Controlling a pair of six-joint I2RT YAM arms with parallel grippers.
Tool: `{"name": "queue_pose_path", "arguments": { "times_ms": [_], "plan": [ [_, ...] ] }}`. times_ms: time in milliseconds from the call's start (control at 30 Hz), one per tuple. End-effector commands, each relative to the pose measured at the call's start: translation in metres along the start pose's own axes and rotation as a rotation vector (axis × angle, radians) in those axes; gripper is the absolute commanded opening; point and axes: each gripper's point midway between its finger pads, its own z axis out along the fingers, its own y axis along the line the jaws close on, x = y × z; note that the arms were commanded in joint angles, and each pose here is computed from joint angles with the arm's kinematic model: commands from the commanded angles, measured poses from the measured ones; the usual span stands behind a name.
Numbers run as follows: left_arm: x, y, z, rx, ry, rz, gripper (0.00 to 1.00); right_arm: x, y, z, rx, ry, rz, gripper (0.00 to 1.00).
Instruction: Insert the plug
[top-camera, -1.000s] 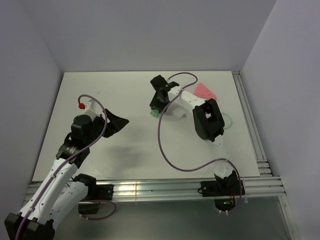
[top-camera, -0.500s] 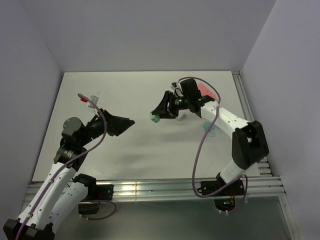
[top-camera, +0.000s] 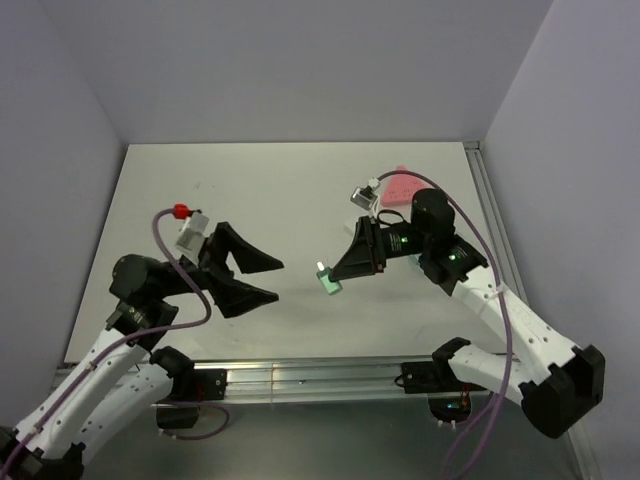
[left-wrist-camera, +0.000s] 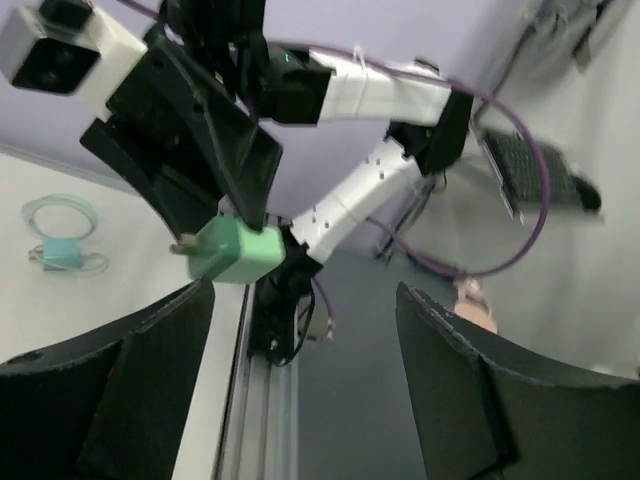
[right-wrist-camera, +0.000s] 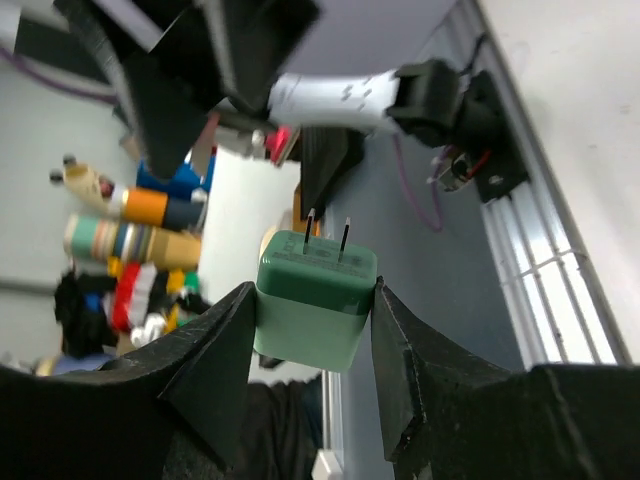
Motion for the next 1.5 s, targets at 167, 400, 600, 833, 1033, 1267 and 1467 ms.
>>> {"name": "queue_pose_path", "arguments": {
  "times_ms": [167, 400, 600, 833, 1033, 1267, 1467],
  "plan": [
    [0.020, -0.016, 0.058, 0.073, 0.149, 0.266, 0.84, 0.052, 0.031, -0.016, -0.081, 0.140, -0.037, 0.00],
    [0.019, -0.028, 0.058, 0.156, 0.056, 0.421, 0.86, 0.067, 0.053, -0.022, -0.118, 0.161, -0.056, 0.00],
    [0.045, -0.018, 0.074, 0.197, 0.110, 0.459, 0.84, 0.069, 0.070, -0.021, -0.131, 0.192, -0.070, 0.00],
    [0.064, -0.029, 0.086, 0.349, 0.197, 0.468, 0.80, 0.071, 0.074, -0.016, -0.143, 0.233, -0.052, 0.00],
    [0.062, -0.056, 0.072, 0.487, 0.168, 0.480, 0.79, 0.076, 0.072, -0.014, -0.145, 0.254, -0.034, 0.00],
    [0.071, -0.068, 0.069, 0.589, 0.199, 0.439, 0.74, 0.076, 0.077, -0.011, -0.158, 0.267, -0.043, 0.00],
    [0.069, -0.066, 0.077, 0.587, 0.194, 0.443, 0.70, 0.078, 0.077, -0.006, -0.158, 0.290, -0.035, 0.00]
  ]
}}
